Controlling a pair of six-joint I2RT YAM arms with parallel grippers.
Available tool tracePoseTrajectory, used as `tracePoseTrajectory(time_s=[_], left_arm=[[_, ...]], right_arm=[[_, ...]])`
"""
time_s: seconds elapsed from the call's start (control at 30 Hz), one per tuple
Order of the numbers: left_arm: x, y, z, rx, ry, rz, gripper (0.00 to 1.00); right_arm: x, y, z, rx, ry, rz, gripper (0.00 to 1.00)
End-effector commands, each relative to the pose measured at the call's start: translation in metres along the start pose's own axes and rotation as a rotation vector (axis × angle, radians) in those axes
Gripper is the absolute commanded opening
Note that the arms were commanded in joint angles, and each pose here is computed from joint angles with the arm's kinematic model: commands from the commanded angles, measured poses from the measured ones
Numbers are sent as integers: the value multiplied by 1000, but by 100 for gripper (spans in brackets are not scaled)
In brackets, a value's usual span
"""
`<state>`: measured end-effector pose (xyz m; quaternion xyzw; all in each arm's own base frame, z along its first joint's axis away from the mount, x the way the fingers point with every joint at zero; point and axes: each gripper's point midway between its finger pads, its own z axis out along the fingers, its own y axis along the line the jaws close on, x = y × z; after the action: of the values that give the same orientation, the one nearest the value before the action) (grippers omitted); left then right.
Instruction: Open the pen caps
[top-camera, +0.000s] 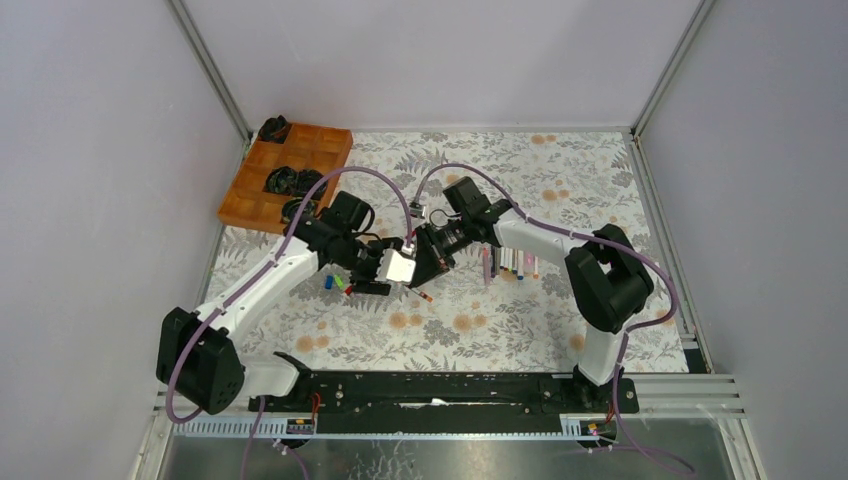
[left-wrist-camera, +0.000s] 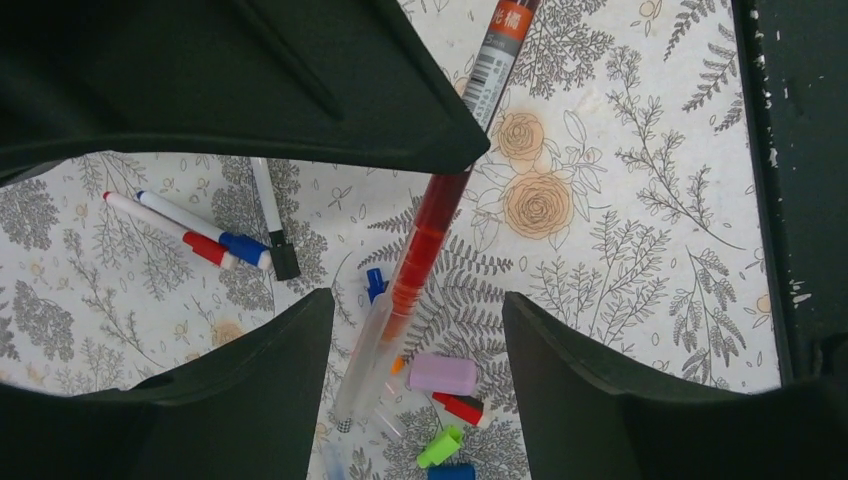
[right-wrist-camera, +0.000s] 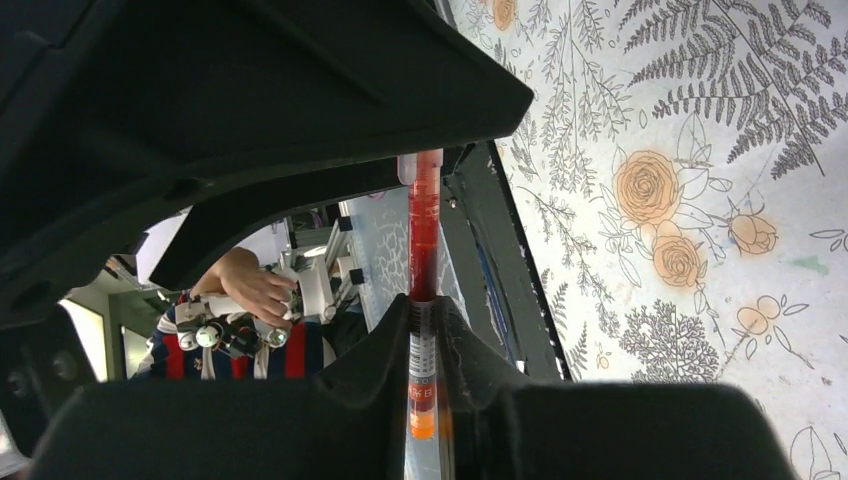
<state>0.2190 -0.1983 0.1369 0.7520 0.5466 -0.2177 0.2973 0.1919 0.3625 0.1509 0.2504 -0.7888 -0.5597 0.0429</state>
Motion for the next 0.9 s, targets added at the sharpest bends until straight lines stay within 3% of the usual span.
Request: tracePoseTrajectory(time_s=[0.0, 0.13, 0.27, 0.3, 0.43, 0.57, 0.73, 0.8, 0.87], left_arm=[[7, -1, 2, 5, 42, 28, 65], [4, 2, 5, 9, 47, 33, 43], [2, 2, 9, 13, 72, 33, 10], [1, 4, 9, 10, 79, 33, 0], [-5, 7, 9, 6, 68, 34, 0], [-14, 11, 7, -3, 53, 35, 0], [-16, 8, 5, 9, 49, 34, 0], [-17, 8, 4, 7, 49, 36, 0], [-17, 7, 3, 7, 50, 37, 0]], right_arm=[[-13, 20, -2, -71, 3, -12, 0], [-13, 22, -2, -86, 5, -14, 0], [-16, 23, -1, -95, -6, -11, 0], [-16, 23, -1, -92, -11, -9, 6], [-20, 17, 6, -83, -33, 9, 33], [-18, 19, 24, -98, 1, 19, 42], [-25, 24, 33, -144, -10, 17, 41], [-26, 26, 33, -157, -10, 25, 32], [-26, 27, 34, -165, -7, 33, 16]])
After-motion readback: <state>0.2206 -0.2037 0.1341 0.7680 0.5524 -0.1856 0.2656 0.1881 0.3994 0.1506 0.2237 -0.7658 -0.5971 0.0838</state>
